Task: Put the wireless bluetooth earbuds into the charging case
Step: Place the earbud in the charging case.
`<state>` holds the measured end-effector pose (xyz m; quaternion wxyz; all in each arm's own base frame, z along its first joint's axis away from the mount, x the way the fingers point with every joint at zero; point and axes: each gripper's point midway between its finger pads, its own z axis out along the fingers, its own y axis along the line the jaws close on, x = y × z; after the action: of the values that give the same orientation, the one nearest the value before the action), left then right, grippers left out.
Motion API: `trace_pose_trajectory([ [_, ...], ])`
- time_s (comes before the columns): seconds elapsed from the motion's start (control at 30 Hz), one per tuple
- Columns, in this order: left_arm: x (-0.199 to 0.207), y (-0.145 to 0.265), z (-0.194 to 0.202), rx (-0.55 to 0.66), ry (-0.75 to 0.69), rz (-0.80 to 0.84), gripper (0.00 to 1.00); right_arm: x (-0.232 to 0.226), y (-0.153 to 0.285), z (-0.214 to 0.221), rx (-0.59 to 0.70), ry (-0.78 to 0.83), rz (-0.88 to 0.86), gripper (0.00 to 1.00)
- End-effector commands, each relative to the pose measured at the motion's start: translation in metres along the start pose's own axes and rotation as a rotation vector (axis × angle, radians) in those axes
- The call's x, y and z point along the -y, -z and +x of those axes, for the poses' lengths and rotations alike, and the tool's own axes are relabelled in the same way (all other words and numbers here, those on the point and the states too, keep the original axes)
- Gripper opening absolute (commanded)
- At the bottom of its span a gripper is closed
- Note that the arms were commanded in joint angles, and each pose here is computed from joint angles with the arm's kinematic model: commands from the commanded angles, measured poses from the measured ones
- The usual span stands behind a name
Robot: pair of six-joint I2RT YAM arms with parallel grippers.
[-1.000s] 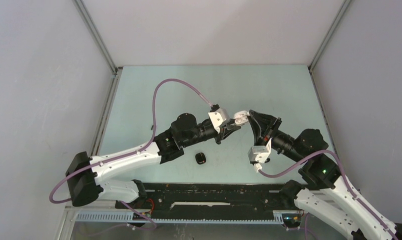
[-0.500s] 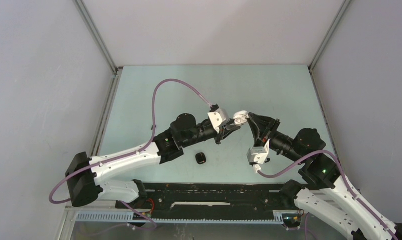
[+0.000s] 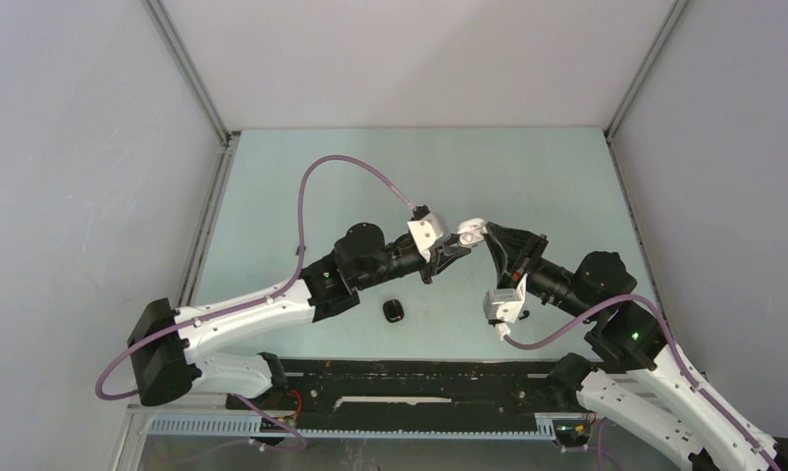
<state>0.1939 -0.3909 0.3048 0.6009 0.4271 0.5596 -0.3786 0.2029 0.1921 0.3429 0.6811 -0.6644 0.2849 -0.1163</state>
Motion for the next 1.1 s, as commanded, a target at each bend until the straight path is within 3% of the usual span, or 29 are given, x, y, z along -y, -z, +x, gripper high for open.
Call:
trace_pose_trajectory([
  [0.0,-0.002,0.002,-0.029,0.097,-0.037,-0.008,0.00,-0.015,-0.003,0.002,-0.003,-0.021,-0.056,0.00],
  [0.63,-0.001,0.003,-0.032,0.110,-0.029,-0.002,0.00,-0.017,-0.006,0.004,-0.008,-0.018,-0.066,0.00],
  [0.77,-0.002,0.003,-0.032,0.111,-0.030,-0.004,0.00,-0.021,-0.005,0.005,-0.016,-0.028,-0.081,0.20],
  [0.9,-0.002,0.003,-0.031,0.109,-0.031,-0.004,0.00,-0.026,-0.004,0.003,-0.008,-0.038,-0.101,0.25],
  [1.07,-0.002,0.004,-0.030,0.107,-0.031,-0.003,0.00,-0.029,-0.006,0.002,-0.004,-0.070,-0.109,0.41],
])
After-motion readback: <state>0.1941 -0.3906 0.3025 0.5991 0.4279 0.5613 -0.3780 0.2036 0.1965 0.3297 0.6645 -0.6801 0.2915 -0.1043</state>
